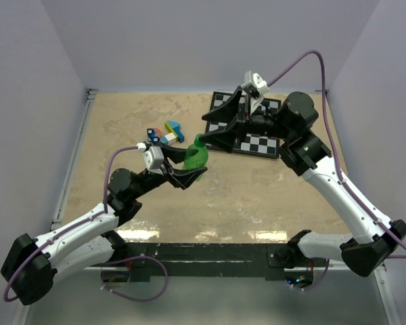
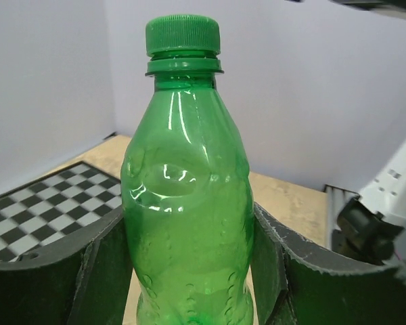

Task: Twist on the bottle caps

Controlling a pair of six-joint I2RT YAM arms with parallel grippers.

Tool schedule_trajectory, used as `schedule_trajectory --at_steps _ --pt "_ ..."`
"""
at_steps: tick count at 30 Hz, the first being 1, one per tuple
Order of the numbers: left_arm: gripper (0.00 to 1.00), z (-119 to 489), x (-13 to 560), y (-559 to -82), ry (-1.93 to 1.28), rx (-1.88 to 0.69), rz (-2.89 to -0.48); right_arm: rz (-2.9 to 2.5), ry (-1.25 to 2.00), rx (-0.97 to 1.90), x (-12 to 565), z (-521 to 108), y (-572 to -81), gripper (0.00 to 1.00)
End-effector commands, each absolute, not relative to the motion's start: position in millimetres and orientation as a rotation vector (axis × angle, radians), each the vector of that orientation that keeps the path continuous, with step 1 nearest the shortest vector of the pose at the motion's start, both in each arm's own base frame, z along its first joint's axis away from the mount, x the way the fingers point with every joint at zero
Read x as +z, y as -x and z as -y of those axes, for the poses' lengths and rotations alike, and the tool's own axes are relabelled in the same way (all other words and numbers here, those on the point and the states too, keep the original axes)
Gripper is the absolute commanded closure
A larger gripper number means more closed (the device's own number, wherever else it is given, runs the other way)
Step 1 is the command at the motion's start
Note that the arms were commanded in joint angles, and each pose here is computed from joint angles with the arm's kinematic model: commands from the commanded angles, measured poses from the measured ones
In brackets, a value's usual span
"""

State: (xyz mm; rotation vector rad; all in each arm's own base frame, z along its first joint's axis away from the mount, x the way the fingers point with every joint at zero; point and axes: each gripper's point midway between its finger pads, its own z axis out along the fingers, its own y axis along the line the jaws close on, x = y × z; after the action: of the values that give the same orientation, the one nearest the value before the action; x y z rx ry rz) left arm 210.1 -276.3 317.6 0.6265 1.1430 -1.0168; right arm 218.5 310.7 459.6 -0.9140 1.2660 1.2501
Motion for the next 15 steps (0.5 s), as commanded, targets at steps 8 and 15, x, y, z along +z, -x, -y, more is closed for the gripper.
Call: schedule_trajectory --at_steps 8,15 --pt "1.0 299 361 -159 -0.861 -1.276 -0.872 -1.066 1.211 1.4 456 -314 -172 0.32" --pt "1.0 299 372 -157 -0.863 -1.276 -0.83 -1.091 1.228 1.406 444 -314 -172 0.34"
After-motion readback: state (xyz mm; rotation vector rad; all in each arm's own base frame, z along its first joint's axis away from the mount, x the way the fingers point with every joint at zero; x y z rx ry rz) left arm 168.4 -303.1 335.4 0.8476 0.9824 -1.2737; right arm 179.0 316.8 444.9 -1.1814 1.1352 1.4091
